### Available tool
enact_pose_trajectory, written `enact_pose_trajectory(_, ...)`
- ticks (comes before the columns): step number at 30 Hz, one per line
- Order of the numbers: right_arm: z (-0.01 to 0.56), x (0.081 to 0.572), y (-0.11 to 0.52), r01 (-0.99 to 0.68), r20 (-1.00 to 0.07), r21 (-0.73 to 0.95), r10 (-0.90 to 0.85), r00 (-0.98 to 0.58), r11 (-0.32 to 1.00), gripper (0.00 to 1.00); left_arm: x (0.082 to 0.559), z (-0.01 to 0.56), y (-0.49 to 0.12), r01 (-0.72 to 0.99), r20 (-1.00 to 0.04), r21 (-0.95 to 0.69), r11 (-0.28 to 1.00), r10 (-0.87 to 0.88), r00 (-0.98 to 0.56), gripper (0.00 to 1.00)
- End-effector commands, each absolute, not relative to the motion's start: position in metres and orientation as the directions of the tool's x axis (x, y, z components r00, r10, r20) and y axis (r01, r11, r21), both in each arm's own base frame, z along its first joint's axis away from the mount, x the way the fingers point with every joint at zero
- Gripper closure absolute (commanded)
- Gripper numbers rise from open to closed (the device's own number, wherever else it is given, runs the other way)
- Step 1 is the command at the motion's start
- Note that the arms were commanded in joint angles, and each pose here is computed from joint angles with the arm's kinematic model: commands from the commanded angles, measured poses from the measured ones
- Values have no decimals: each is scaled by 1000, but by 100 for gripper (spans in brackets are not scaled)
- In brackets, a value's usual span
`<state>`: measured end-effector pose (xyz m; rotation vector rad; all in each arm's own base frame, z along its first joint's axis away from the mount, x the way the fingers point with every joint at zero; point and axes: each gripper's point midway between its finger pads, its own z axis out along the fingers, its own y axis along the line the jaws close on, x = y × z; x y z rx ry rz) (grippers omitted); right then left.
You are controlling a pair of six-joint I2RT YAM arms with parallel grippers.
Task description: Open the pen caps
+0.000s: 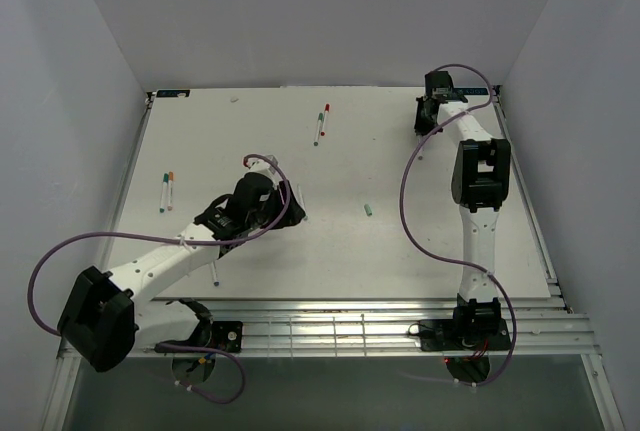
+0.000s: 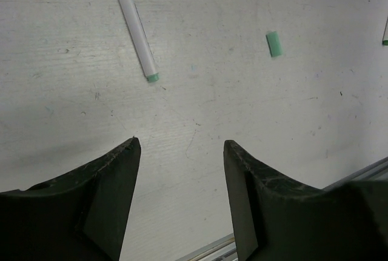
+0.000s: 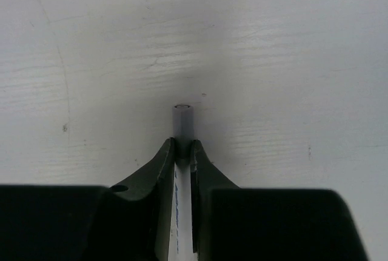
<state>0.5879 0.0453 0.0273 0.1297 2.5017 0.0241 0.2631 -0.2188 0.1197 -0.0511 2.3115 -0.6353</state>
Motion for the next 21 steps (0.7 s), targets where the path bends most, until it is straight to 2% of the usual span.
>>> enact_pose_trajectory(1,24,590,48,97,-576,81,126,-808,992,89,269,126,-233,172,-627,-485,857,-204,-752,32)
enact_pose_trajectory(2,25,589,50,96,-574,92,131,-808,991,92,269,124,-234,165,-616,-481,861,-199,-762,28)
enact_pose_trajectory(4,27,585,61,85,-563,146,153,-812,986,92,266,125,-245,191,-591,-510,838,-181,-786,27)
enact_pose_trajectory(5,45,589,65,74,-596,173,164,-786,982,92,268,129,-250,209,-596,-527,824,-183,-782,26)
enact_pose_trajectory(10,89,567,100,13,-605,374,255,-754,927,92,262,149,-268,309,-620,-603,736,-188,-762,23)
enact_pose_trajectory(12,103,532,123,-5,-553,503,318,-770,864,92,261,161,-274,352,-636,-630,692,-200,-745,21)
enact_pose_trajectory(14,150,519,141,-73,-598,593,377,-708,802,92,255,170,-282,384,-627,-658,648,-190,-755,20)
enact_pose_trajectory(15,131,491,155,-71,-543,627,369,-754,776,92,255,178,-288,411,-633,-673,615,-192,-750,19)
enact_pose_trajectory(17,167,472,173,-159,-582,670,380,-719,725,92,246,187,-297,446,-619,-704,553,-171,-766,19)
enact_pose_trajectory(18,152,445,186,-128,-518,706,385,-764,696,92,242,187,-298,451,-613,-715,535,-169,-772,19)
enact_pose_trajectory(20,186,426,200,-213,-562,734,401,-723,645,92,238,195,-303,472,-612,-739,481,-186,-769,19)
enact_pose_trajectory(21,174,404,215,-197,-523,755,392,-757,625,92,233,192,-301,474,-608,-746,469,-188,-771,18)
